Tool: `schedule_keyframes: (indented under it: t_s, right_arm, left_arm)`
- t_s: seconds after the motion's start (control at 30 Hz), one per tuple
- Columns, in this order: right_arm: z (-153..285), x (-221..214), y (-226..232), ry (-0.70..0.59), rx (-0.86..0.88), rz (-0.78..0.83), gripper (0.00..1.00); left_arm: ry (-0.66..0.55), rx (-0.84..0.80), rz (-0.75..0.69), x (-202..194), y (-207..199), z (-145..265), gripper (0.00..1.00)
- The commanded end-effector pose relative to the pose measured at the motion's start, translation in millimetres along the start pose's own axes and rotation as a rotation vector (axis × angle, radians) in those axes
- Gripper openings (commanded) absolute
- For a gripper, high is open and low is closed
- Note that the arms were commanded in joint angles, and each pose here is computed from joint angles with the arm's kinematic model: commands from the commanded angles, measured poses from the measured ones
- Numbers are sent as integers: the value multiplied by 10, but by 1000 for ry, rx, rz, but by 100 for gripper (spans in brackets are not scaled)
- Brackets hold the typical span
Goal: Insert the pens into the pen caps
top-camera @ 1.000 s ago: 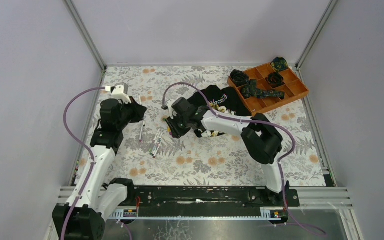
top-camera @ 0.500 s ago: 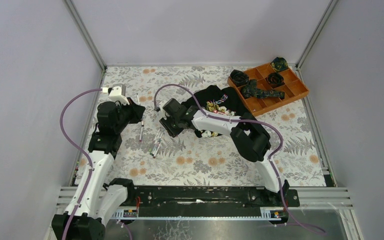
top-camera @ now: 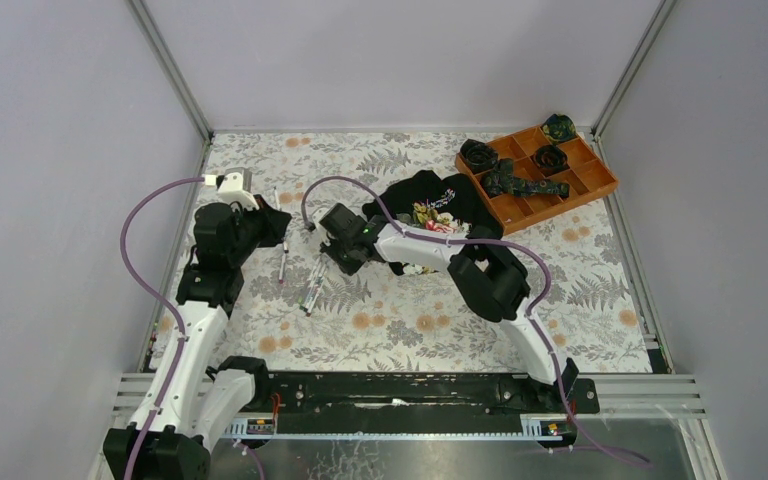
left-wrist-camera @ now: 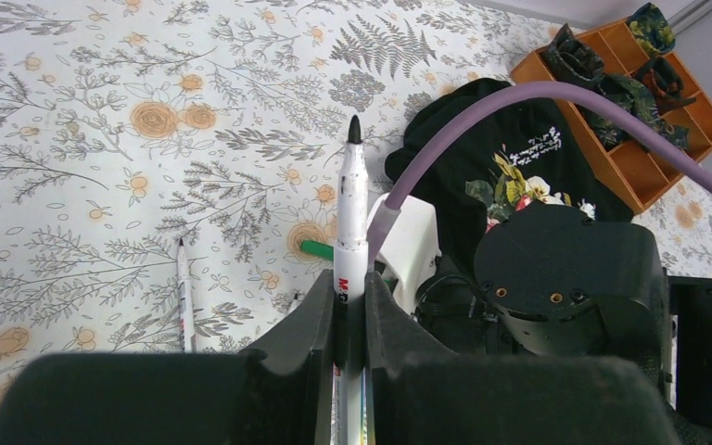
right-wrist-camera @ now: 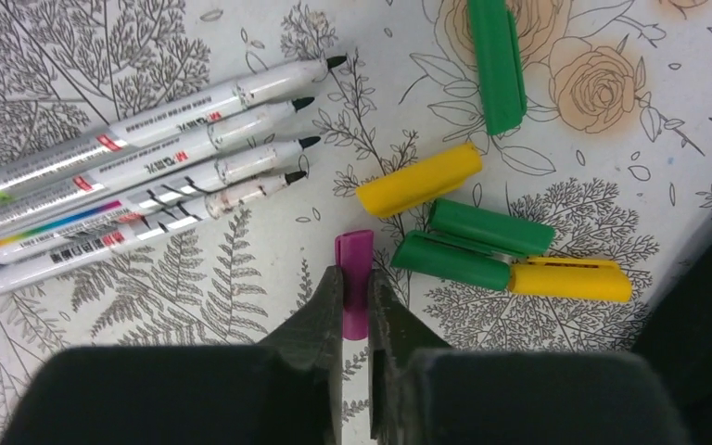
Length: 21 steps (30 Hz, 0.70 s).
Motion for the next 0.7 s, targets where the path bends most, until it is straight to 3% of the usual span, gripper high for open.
schedule_keyframes:
  t_s: [0.0, 0.17, 0.3, 0.43, 0.67]
  right_arm:
    - [90, -8, 40, 0, -30, 1, 1]
    - [616, 88, 40, -129, -63, -142, 0]
    - [1273, 265, 6, -303, -33, -341, 0]
    - [1823, 358, -139, -487, 53, -540, 0]
    - [2601, 453, -78, -798, 361, -650, 0]
  left_arm:
    - [-14, -77, 33, -14, -70, 2, 0]
    - [-15, -222, 87, -112, -195, 19, 0]
    - [-24, -555, 71, -164, -455, 121, 0]
    - [-63, -790, 41, -164, -684, 259, 0]
    - [-37, -926, 65, -213, -826, 321, 0]
Point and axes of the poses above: each gripper's point midway between its finger pads, its own z axis back along the fingers, its own y axis along the line the jaws close on, x = y × z, the point moved 9 cm from there along z, back along the fingers, and after that the axes turned 10 degrees about -z, right-handed, at the moved point
